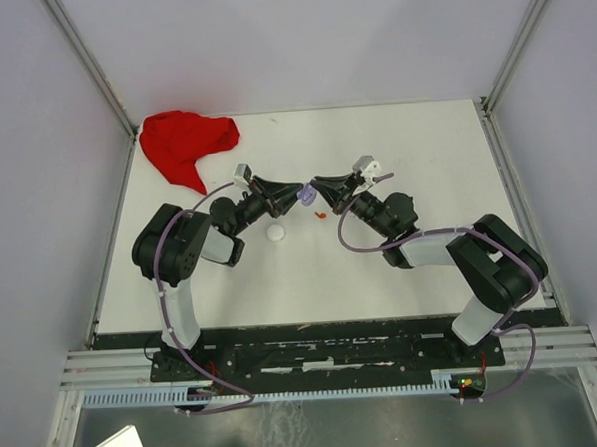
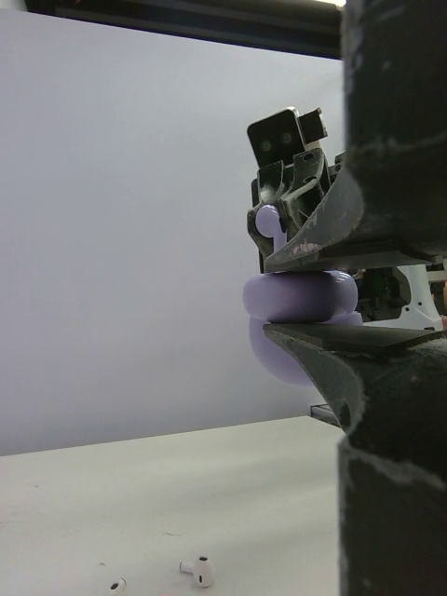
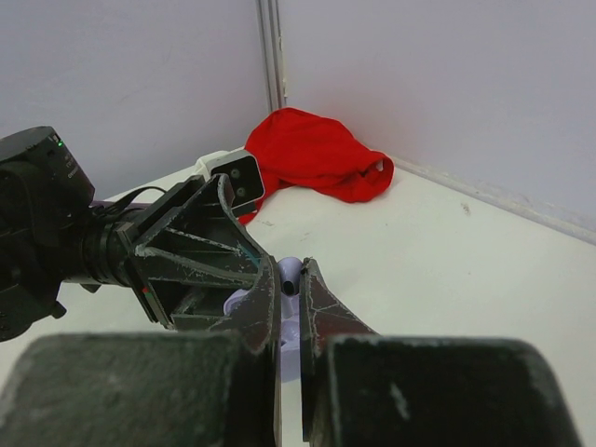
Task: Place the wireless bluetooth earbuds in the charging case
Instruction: Place the earbud in the charging case.
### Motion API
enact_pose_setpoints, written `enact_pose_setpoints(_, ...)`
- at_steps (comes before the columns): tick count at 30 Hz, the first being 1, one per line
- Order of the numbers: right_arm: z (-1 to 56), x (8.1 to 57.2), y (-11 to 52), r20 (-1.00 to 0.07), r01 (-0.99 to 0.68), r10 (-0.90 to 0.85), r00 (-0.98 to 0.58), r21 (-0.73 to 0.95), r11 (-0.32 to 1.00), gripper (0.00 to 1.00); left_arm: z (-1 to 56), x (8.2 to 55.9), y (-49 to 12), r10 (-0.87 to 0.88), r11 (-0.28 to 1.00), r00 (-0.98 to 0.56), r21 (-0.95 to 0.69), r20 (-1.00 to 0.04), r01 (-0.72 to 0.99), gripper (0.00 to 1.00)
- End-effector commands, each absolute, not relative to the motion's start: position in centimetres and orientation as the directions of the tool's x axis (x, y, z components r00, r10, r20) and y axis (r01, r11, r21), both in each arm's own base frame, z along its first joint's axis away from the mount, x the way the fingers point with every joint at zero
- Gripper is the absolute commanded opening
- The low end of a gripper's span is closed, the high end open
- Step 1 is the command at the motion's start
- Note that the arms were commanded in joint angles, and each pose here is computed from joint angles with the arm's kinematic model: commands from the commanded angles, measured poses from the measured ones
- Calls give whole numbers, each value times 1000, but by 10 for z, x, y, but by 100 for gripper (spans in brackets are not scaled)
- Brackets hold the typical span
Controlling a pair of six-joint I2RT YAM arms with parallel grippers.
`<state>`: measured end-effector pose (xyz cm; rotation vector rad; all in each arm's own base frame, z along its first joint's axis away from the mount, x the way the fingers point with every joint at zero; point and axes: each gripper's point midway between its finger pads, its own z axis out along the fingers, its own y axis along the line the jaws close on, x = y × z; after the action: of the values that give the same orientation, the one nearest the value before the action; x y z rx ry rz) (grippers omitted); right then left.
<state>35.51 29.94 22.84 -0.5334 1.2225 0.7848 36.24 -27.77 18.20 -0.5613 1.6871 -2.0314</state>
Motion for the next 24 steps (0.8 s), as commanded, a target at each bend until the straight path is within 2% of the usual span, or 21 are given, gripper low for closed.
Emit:
enact_pose_setpoints(1,236,349,302,-947,-790,267,178,25,613,1,212,356,-281,-533,-216,-846,-964,-16,154,3)
enact_pose_setpoints(24,220,345,304,-955,-799,256,148,36,600,1,220,356,-282,-528,-223,-849,-960,-28,170,3)
